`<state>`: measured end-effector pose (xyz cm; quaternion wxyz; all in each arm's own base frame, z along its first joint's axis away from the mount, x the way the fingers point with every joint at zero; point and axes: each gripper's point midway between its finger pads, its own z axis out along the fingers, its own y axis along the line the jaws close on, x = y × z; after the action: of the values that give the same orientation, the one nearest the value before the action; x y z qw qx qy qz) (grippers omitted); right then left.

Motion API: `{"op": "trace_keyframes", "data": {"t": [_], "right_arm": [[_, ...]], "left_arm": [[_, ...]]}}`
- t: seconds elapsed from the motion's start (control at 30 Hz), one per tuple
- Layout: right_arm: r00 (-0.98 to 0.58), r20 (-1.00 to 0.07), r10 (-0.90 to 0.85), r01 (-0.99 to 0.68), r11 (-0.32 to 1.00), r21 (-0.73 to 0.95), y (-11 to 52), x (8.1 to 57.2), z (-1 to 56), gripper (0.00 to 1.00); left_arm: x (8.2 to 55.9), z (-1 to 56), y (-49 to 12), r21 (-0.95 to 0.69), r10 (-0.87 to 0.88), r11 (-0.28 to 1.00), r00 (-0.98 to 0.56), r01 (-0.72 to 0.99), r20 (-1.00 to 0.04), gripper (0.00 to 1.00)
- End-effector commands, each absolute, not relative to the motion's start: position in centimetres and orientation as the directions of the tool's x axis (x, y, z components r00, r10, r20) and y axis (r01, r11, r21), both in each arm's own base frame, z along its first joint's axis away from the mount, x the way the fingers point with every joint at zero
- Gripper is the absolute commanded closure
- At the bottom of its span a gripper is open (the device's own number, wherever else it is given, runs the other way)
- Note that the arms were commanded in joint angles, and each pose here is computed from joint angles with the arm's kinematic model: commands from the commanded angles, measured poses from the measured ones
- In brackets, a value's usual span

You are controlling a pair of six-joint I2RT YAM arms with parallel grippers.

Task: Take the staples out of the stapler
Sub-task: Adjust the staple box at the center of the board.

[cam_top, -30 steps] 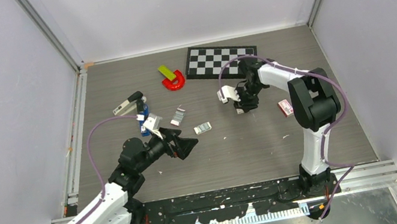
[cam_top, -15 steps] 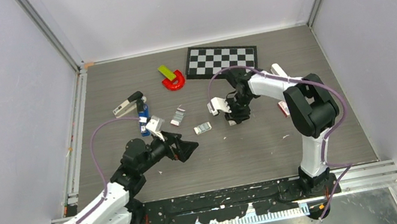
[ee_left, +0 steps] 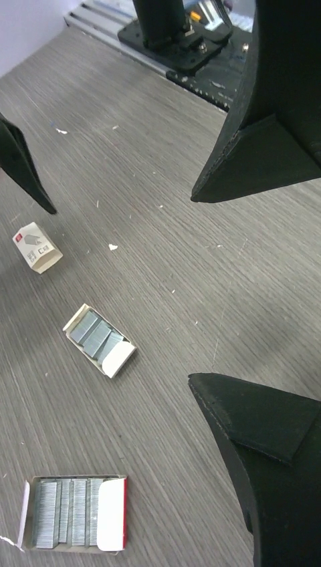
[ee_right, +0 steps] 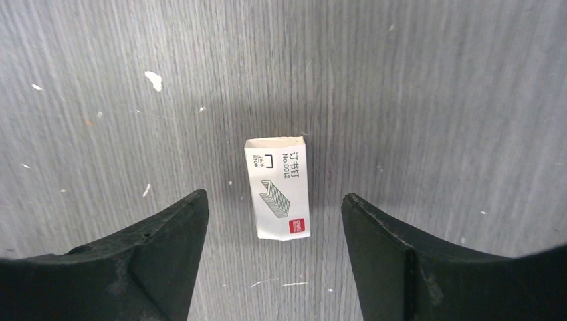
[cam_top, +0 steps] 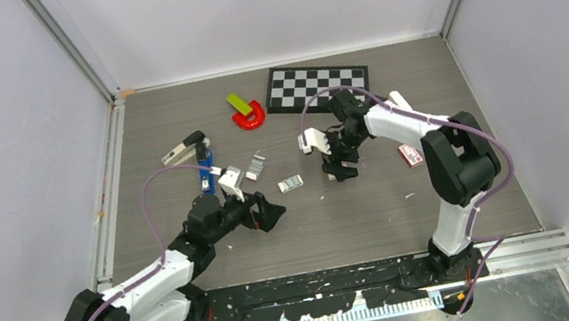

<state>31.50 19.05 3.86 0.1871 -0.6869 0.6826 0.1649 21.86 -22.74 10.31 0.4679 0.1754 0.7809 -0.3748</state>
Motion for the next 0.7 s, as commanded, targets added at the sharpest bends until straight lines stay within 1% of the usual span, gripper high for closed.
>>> {"op": "trace_keyframes", "data": {"t": [0.0, 0.2, 0.33, 0.43, 0.53, 0.67], "right_arm": [[-0.023, -0.612, -0.790, -0.995, 0.079, -0.065, 20.5, 31.8, 9.7, 0.18], [-0.104, -0.654, -0.749, -0.994, 0.091, 0.055, 20.5, 29.8, 14.2, 0.16], [-0.213, -0.668, -0.713, -0.977, 0.163, 0.137, 21.0, 29.0, 17.0, 0.17], [-0.318, -0.675, -0.666, -0.947, 0.255, 0.194, 21.4, 28.9, 18.5, 0.17], [-0.402, -0.679, -0.614, -0.914, 0.306, 0.264, 22.0, 28.3, 18.9, 0.18], [-0.453, -0.688, -0.568, -0.889, 0.342, 0.303, 22.3, 28.3, 17.8, 0.21]], "left_arm": [[23.8, 13.0, -23.5, -0.292, -0.061, 0.670, -0.342, 0.683, -0.938, 0.00], [24.8, 12.4, -23.9, -0.167, 0.049, 0.676, -0.270, 0.718, -0.962, 0.00], [25.1, 12.1, -24.2, -0.104, 0.112, 0.657, -0.232, 0.747, -0.966, 0.00], [25.4, 11.9, -24.5, -0.066, 0.149, 0.640, -0.209, 0.766, -0.966, 0.00], [25.9, 11.7, -24.6, -0.033, 0.154, 0.639, -0.170, 0.769, -0.973, 0.00], [26.1, 10.9, -24.8, -0.029, 0.155, 0.628, -0.161, 0.778, -0.975, 0.00]]}}
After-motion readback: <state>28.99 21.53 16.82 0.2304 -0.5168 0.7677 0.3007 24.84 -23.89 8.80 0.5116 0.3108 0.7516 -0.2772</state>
